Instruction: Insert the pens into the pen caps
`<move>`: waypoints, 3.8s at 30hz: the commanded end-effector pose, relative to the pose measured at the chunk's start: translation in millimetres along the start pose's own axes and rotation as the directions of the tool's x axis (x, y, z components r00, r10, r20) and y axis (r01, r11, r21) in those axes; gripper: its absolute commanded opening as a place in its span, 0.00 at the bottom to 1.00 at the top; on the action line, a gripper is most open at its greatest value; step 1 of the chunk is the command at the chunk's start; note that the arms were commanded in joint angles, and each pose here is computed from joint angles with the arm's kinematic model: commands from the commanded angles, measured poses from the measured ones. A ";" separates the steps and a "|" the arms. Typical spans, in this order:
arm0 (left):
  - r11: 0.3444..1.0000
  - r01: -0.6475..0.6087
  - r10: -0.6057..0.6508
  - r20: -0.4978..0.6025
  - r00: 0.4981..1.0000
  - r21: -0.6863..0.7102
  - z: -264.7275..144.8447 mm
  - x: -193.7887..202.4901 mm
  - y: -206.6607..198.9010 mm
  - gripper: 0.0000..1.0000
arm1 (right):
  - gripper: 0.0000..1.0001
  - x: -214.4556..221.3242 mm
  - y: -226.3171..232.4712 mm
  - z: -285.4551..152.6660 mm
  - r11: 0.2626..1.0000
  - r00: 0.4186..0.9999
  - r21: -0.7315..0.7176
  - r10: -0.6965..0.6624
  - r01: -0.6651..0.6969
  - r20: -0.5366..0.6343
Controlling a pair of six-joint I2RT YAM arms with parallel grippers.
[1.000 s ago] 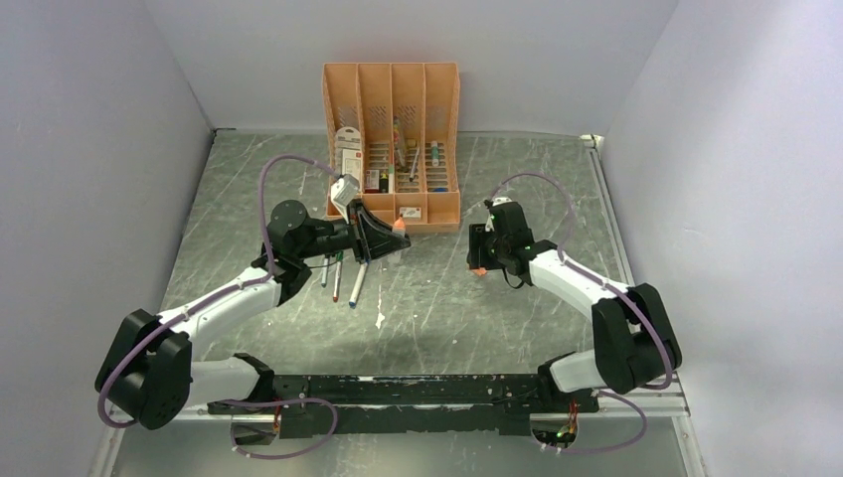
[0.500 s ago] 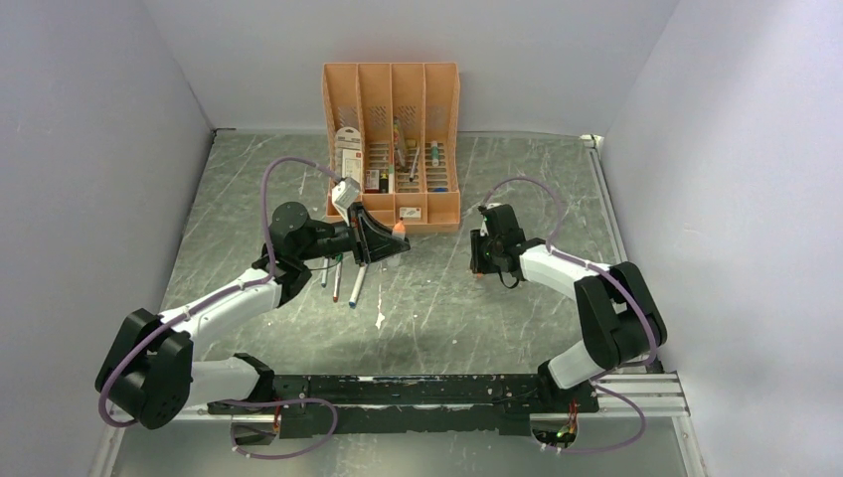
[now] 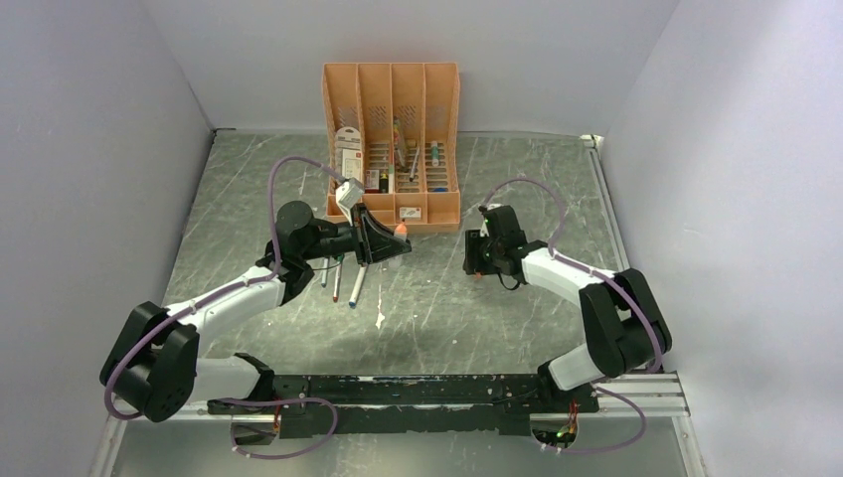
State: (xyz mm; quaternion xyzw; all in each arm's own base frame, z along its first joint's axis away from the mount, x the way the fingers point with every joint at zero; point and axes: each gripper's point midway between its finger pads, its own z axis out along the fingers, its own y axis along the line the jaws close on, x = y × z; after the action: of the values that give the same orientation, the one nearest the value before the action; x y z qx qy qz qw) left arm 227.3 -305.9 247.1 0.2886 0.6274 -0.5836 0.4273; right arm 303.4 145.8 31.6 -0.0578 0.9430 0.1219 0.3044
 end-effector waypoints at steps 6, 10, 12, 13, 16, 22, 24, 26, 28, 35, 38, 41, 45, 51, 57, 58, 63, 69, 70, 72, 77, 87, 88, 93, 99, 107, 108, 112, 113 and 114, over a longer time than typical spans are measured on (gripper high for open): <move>0.999 -0.029 0.029 -0.002 1.000 0.024 0.9 -1.9 -4.9 0.07 | 0.44 19.1 -6.1 15.6 0.996 0.994 0.065 -0.056 0.062 -0.089; 1.000 -0.023 0.023 -0.009 1.000 0.020 1.0 0.6 -3.1 0.07 | 0.25 18.6 -2.9 16.0 0.994 0.994 0.080 -0.063 0.071 -0.088; 1.000 -0.022 0.022 -0.009 1.000 0.022 1.2 0.8 -3.0 0.07 | 0.18 17.8 -1.8 14.6 0.994 0.995 0.082 -0.061 0.067 -0.084; 1.000 -0.021 0.021 -0.010 1.000 0.022 1.5 1.2 -2.6 0.07 | 0.14 16.5 -0.9 13.3 0.995 0.995 0.083 -0.056 0.062 -0.078; 1.000 -0.009 0.010 -0.008 1.000 0.029 2.1 2.3 -2.9 0.07 | 0.00 10.4 1.5 7.2 0.996 0.998 0.078 -0.035 0.039 -0.044; 1.000 0.026 -0.027 0.044 0.999 0.017 3.6 6.3 -2.5 0.07 | 0.00 -27.4 29.8 -26.5 0.997 0.987 -0.065 0.055 -0.046 0.150; 0.998 0.040 -0.037 0.060 0.998 -0.046 8.4 11.0 3.9 0.07 | 0.00 -46.8 44.0 -47.1 0.984 0.959 -0.156 0.124 -0.086 0.254; 0.991 0.048 -0.039 0.069 0.997 -0.129 16.1 17.1 10.3 0.07 | 0.00 -75.7 60.7 -80.2 0.956 0.895 -0.276 0.204 -0.096 0.397; 0.980 0.039 -0.025 0.072 0.997 -0.196 25.9 22.7 14.1 0.07 | 0.00 -88.3 70.1 -104.4 0.929 0.839 -0.359 0.267 -0.093 0.474; 0.942 0.047 -0.021 0.082 0.996 -0.332 50.0 35.5 25.9 0.07 | 0.00 -115.3 100.4 -172.7 0.879 0.680 -0.473 0.380 -0.055 0.627; 0.930 0.025 -0.003 0.061 0.998 -0.366 56.6 40.6 27.4 0.07 | 0.00 -115.0 116.1 -185.1 0.877 0.658 -0.480 0.374 -0.022 0.654; 0.925 0.026 -0.004 0.058 0.998 -0.380 59.8 41.3 28.1 0.07 | 0.00 -113.8 128.4 -191.8 0.867 0.644 -0.497 0.381 -0.001 0.663; 0.927 0.017 0.007 0.065 0.998 -0.375 61.0 38.6 24.4 0.07 | 0.00 -111.1 138.2 -192.2 0.864 0.646 -0.503 0.377 0.012 0.664; 0.942 0.012 0.014 0.074 0.997 -0.336 61.7 30.5 12.4 0.07 | 0.00 -111.7 140.7 -187.8 0.872 0.651 -0.488 0.358 0.021 0.669; 0.949 0.003 0.021 0.075 0.997 -0.316 61.2 26.5 5.9 0.07 | 0.00 -112.6 147.3 -182.4 0.875 0.668 -0.482 0.334 0.042 0.665; 0.950 0.002 0.021 0.071 0.997 -0.312 61.8 27.0 4.9 0.07 | 0.00 -113.1 148.2 -182.1 0.874 0.668 -0.484 0.335 0.044 0.665; 0.955 0.000 0.018 0.058 0.998 -0.296 62.5 29.6 2.0 0.07 | 0.00 -115.7 151.1 -179.5 0.876 0.669 -0.480 0.325 0.053 0.668; 0.953 0.002 0.015 0.054 0.998 -0.303 61.2 32.5 3.9 0.07 | 0.00 -125.3 149.1 -190.3 0.883 0.640 -0.466 0.325 0.058 0.696; 0.954 0.000 0.016 0.052 0.999 -0.301 61.9 32.3 3.5 0.07 | 0.00 -127.0 147.3 -192.0 0.886 0.634 -0.460 0.326 0.054 0.702; 0.956 0.000 0.015 0.047 0.999 -0.293 63.7 32.6 2.1 0.07 | 0.00 -129.1 145.1 -192.8 0.893 0.627 -0.447 0.319 0.052 0.710; 0.960 0.003 0.015 0.062 0.998 -0.281 65.2 27.1 -2.5 0.07 | 0.00 -127.6 146.1 -187.8 0.896 0.639 -0.442 0.311 0.051 0.703; 0.960 0.002 0.016 0.063 0.998 -0.280 66.8 25.1 -3.2 0.07 | 0.00 -121.2 152.3 -177.2 0.885 0.664 -0.463 0.316 0.051 0.677; 0.958 0.004 0.015 0.063 0.998 -0.285 67.1 26.0 -1.8 0.07 | 0.00 -120.8 153.1 -177.1 0.883 0.666 -0.466 0.317 0.053 0.676; 0.951 0.028 0.000 0.091 0.996 -0.309 66.3 23.6 2.9 0.07 | 0.00 -118.2 153.6 -175.0 0.878 0.672 -0.476 0.325 0.045 0.665; 0.932 0.053 -0.001 0.143 0.990 -0.358 65.9 10.7 10.4 0.07 | 0.00 -113.3 153.3 -170.9 0.876 0.680 -0.481 0.332 0.036 0.654; 0.932 0.045 0.005 0.136 0.991 -0.360 76.1 2.1 11.3 0.07 | 0.00 -107.8 155.0 -167.9 0.878 0.692 -0.478 0.321 0.039 0.647; 0.933 0.044 0.005 0.135 0.991 -0.357 77.6 1.2 10.8 0.07 | 0.00 -107.1 155.0 -167.2 0.879 0.694 -0.476 0.318 0.040 0.646; 0.931 0.037 0.017 0.145 0.989 -0.364 80.4 -4.3 12.1 0.07 | 0.00 -103.4 154.5 -165.9 0.880 0.699 -0.474 0.316 0.038 0.642; 0.930 0.034 0.022 0.147 0.989 -0.365 80.5 -6.2 11.9 0.07 | 0.00 -103.0 154.5 -166.6 0.880 0.699 -0.474 0.315 0.039 0.643; 0.928 0.028 0.030 0.150 0.988 -0.372 80.6 -8.5 12.8 0.07 | 0.00 -102.7 154.4 -167.5 0.880 0.699 -0.472 0.312 0.042 0.644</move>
State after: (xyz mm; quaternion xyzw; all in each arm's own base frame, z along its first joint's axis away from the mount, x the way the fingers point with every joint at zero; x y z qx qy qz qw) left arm 247.2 -375.4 217.8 0.1659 0.7205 -0.4684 0.4837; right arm 275.0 247.0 259.4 0.0141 0.6970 0.3616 0.6191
